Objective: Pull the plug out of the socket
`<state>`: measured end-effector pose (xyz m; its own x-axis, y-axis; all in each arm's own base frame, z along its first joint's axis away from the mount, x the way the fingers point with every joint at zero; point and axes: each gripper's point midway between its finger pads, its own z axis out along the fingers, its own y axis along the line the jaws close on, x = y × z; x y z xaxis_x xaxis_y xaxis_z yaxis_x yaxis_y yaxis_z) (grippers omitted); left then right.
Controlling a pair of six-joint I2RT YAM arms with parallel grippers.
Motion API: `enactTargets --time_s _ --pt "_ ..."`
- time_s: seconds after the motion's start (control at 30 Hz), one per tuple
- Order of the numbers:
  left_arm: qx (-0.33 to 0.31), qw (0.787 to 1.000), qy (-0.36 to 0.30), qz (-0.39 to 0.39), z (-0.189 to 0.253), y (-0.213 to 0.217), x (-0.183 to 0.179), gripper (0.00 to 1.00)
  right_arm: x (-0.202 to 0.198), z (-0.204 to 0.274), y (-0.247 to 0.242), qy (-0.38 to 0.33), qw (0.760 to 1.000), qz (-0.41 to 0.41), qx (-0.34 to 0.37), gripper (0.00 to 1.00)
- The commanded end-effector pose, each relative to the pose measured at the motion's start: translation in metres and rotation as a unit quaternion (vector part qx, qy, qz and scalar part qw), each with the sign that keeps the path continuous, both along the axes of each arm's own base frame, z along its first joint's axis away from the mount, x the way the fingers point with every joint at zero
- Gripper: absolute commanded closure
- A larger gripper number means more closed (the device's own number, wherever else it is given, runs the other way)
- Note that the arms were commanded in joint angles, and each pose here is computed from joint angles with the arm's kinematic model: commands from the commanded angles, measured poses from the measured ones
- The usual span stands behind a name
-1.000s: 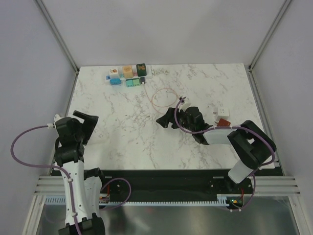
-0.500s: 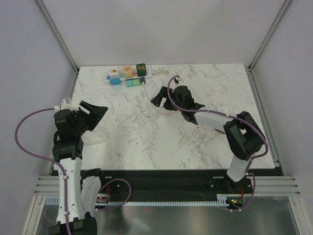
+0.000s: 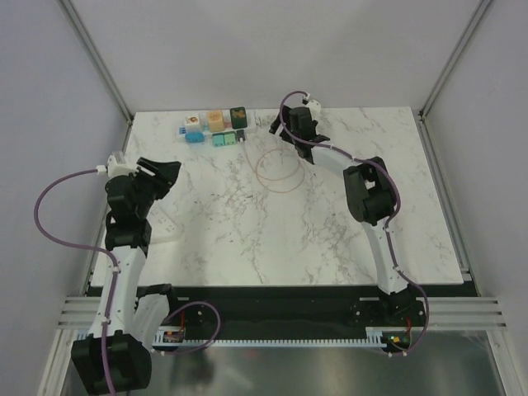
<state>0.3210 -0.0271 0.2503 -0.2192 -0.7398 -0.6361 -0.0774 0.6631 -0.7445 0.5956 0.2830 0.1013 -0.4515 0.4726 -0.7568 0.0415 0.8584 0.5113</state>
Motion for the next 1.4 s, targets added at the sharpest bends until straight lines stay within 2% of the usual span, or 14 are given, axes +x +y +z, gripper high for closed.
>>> enactTargets --time_s 0.0,0.1,0.2,0.37,0.53,0.63,0.77,1.1,1.27,1.33,1.37 --pt "0.007 0.991 -0.127 0.050 0.052 0.013 0.021 0.37 0.047 0.009 -0.045 -0.028 0.998 -0.061 -0.004 0.04" --pt "0.005 0.985 -0.155 0.074 0.062 0.015 0.037 0.39 0.079 0.018 -0.049 -0.051 0.996 -0.054 0.038 0.09" --pt "0.000 0.983 -0.169 0.072 0.067 0.011 0.059 0.40 0.093 0.001 -0.040 -0.060 0.996 -0.029 0.062 0.12" --pt "0.013 0.984 -0.178 0.027 0.067 -0.009 0.085 0.41 0.105 -0.005 -0.028 -0.088 0.992 -0.014 0.090 0.16" --pt "0.106 0.979 -0.172 0.007 0.055 -0.034 0.084 0.41 0.110 -0.023 -0.011 -0.092 0.988 0.003 0.124 0.20" --pt "0.124 0.977 -0.174 0.009 0.057 -0.033 0.083 0.40 0.115 -0.040 -0.007 -0.082 0.987 -0.007 0.137 0.21" --pt "0.132 0.975 -0.177 -0.005 0.060 -0.037 0.077 0.40 0.113 -0.060 -0.008 -0.061 0.986 -0.041 0.148 0.26" --pt "0.135 0.973 -0.185 -0.010 0.067 -0.038 0.068 0.40 0.106 -0.090 -0.011 -0.026 0.990 -0.078 0.115 0.50" --pt "0.141 0.973 -0.183 -0.005 0.065 -0.036 0.068 0.40 0.105 -0.084 -0.007 -0.031 0.991 -0.060 0.116 0.61" --pt "0.145 0.973 -0.180 -0.004 0.064 -0.035 0.069 0.40 0.105 -0.077 -0.005 -0.036 0.991 -0.052 0.114 0.62" --pt "0.148 0.973 -0.178 -0.004 0.062 -0.035 0.069 0.40 0.103 -0.072 -0.005 -0.037 0.992 -0.048 0.113 0.66"
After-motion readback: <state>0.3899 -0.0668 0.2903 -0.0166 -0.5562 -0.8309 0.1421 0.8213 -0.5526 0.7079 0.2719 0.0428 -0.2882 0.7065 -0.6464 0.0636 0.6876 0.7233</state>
